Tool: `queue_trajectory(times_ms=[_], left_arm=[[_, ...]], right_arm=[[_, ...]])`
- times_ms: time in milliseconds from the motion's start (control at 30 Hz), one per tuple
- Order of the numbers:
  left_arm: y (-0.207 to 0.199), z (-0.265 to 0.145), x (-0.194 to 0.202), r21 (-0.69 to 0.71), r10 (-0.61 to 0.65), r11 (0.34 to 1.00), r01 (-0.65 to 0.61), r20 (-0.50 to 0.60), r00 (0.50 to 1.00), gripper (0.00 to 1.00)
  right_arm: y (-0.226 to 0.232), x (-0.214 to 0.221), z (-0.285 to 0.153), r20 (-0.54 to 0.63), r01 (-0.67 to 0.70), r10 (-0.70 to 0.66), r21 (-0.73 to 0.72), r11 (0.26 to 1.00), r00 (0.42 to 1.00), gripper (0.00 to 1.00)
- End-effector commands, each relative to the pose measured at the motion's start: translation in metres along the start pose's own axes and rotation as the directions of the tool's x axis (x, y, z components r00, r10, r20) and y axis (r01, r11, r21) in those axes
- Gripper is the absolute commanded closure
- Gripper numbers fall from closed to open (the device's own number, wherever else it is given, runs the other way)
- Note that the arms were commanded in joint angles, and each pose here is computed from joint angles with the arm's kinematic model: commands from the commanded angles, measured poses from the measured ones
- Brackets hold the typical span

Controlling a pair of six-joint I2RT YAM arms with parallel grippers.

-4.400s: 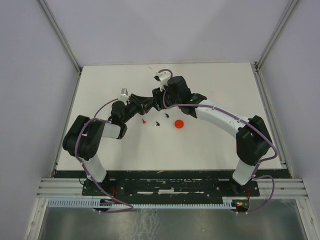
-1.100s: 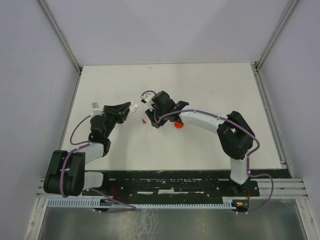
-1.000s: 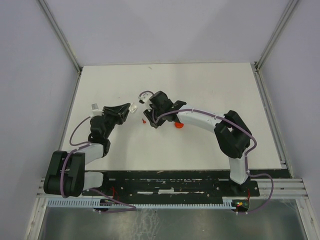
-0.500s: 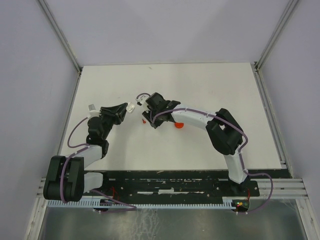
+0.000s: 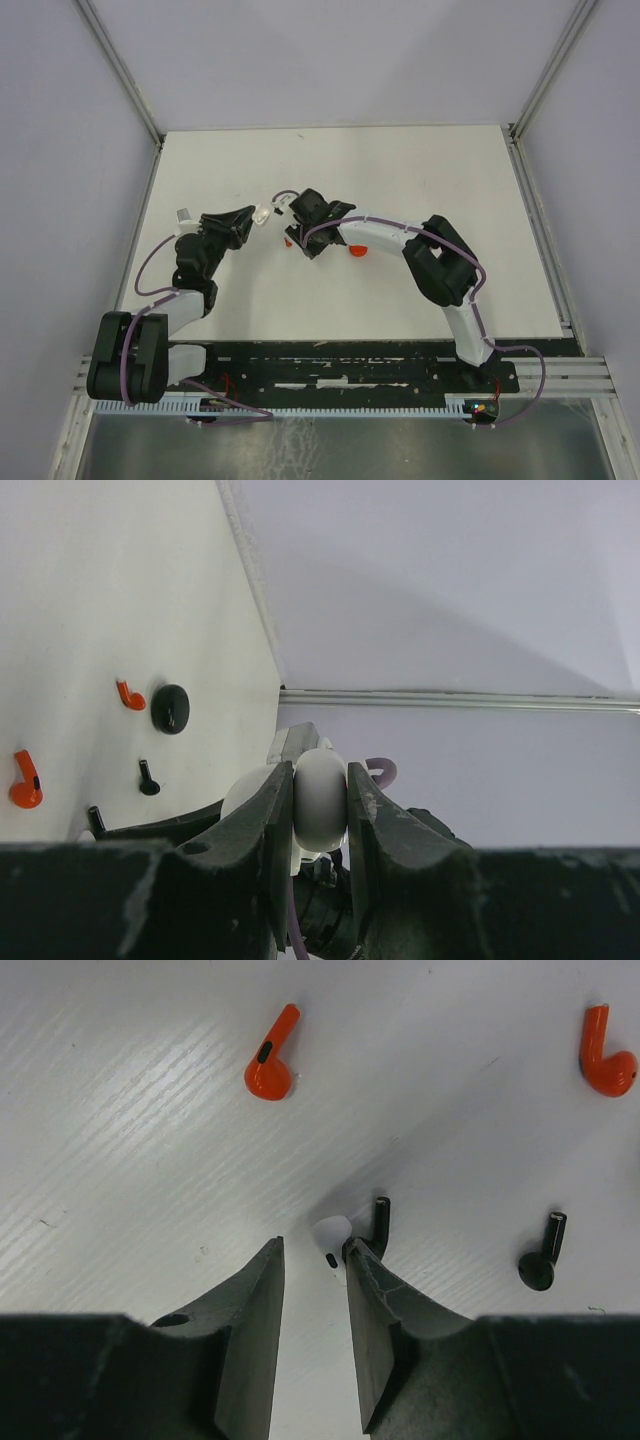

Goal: Insert the wireless bluetooth earbuds into the charging case
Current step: Pick up the earbud from the center of the board.

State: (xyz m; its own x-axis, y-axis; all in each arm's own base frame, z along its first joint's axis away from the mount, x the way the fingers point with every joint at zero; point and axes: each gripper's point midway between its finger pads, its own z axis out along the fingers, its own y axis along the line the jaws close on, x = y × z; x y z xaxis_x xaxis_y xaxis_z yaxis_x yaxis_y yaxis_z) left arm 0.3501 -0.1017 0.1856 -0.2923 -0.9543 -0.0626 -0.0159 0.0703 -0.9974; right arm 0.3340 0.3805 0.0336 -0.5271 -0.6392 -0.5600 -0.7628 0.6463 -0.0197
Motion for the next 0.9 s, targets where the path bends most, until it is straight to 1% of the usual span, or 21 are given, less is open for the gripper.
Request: queue_trajectory(times_ms=[0,867], left_arm=[[-0.008,0.001,-0.001,0.034,0.053,0.998,-0.053,-0.003,0.999,0.97],[-0.003,0.0,-0.002,0.026,0.046,0.999,-0.046,-0.006,0.999,0.97]], right_arm=[[-0.002,-0.022,-0.004,0.048,0.013,-0.014,0.018,1.0,0.999,0.61],[-0.004,-0.011,0.008,0.004,0.019,-0.019,0.027,0.999,1.0,0.63]])
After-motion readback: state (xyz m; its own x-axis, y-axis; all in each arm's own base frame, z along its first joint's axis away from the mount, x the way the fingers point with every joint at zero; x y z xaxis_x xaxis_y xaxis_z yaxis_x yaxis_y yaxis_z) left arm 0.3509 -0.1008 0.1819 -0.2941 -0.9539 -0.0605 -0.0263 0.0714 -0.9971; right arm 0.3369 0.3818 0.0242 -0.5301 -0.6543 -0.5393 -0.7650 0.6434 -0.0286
